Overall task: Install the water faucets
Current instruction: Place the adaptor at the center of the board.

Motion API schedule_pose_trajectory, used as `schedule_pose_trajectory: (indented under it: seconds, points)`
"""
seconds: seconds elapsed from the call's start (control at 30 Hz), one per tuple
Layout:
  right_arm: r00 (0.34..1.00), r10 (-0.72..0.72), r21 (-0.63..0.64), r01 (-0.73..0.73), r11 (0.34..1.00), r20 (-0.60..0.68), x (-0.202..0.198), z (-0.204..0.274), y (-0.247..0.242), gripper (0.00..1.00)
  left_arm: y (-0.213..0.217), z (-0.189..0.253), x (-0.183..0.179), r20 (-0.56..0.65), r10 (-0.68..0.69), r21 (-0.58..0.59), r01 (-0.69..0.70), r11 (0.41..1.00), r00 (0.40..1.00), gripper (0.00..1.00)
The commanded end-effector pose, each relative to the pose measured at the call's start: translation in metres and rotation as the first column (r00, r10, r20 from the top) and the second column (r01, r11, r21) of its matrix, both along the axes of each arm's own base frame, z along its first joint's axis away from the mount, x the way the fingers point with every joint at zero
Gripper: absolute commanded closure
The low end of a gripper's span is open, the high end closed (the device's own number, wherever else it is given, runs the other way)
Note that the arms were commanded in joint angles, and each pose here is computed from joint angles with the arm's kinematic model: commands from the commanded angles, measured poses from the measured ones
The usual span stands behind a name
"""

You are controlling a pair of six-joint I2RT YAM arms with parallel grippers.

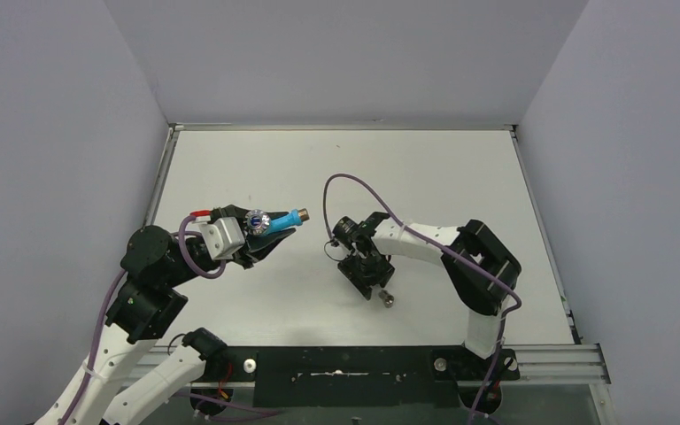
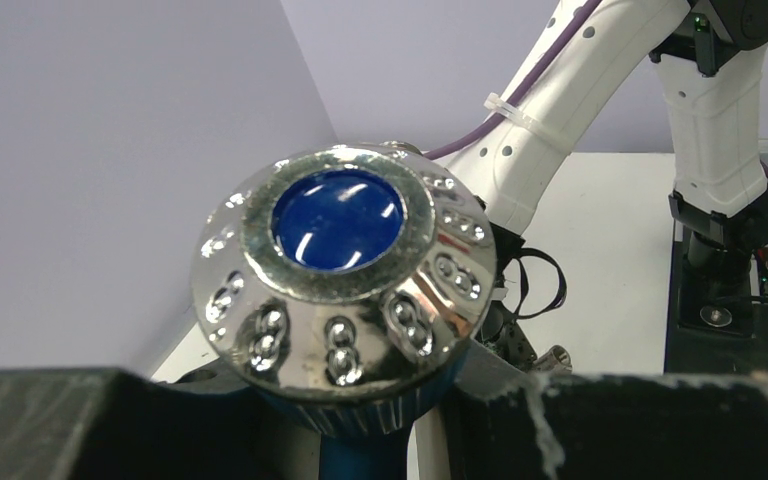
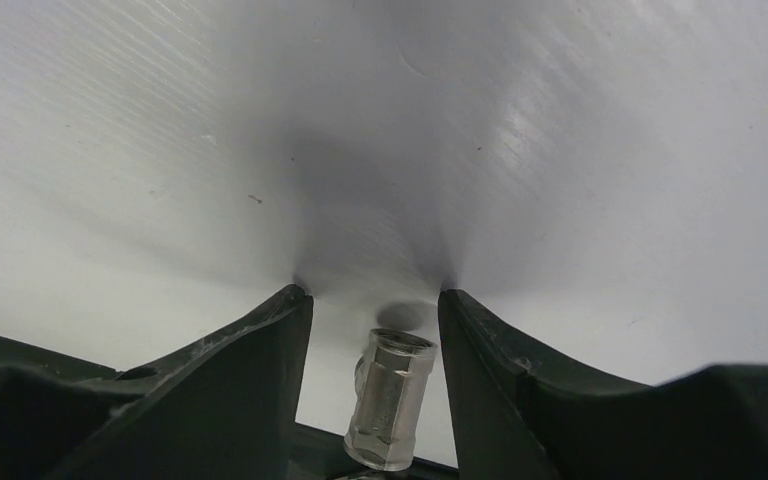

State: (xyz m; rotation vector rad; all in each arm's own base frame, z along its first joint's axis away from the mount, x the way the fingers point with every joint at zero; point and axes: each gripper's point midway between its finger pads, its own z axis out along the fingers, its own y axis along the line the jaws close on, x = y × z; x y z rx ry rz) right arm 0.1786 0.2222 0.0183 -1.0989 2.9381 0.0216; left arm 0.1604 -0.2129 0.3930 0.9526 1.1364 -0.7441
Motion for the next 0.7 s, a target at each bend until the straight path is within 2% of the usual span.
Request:
schedule_pose_trajectory:
  seconds: [0.0, 0.33, 0.5, 0.67]
  points:
    - [0.998, -0.020, 0.097, 0.014, 0.995, 0.061, 0.007, 0.012, 0.014, 0.49, 0.001, 0.015, -0.005, 0.039, -0.010, -0.030, 0.011, 0.999, 0.999, 1.00]
    - [0.968, -0.185, 0.179, 0.154, 0.972, 0.172, 0.020, 0.056, 0.004, 0.49, 0.002, 0.013, -0.005, 0.035, -0.007, -0.034, 0.008, 0.999, 0.999, 1.00]
    - [0.963, -0.222, 0.196, 0.190, 0.962, 0.154, 0.017, 0.079, 0.002, 0.49, 0.002, 0.014, -0.006, 0.036, -0.009, -0.040, 0.010, 0.999, 0.999, 1.00]
    - [0.934, -0.327, 0.266, 0.282, 0.922, 0.143, 0.010, 0.077, 0.002, 0.49, 0.002, 0.012, -0.007, 0.031, -0.009, -0.047, 0.010, 0.999, 0.999, 1.00]
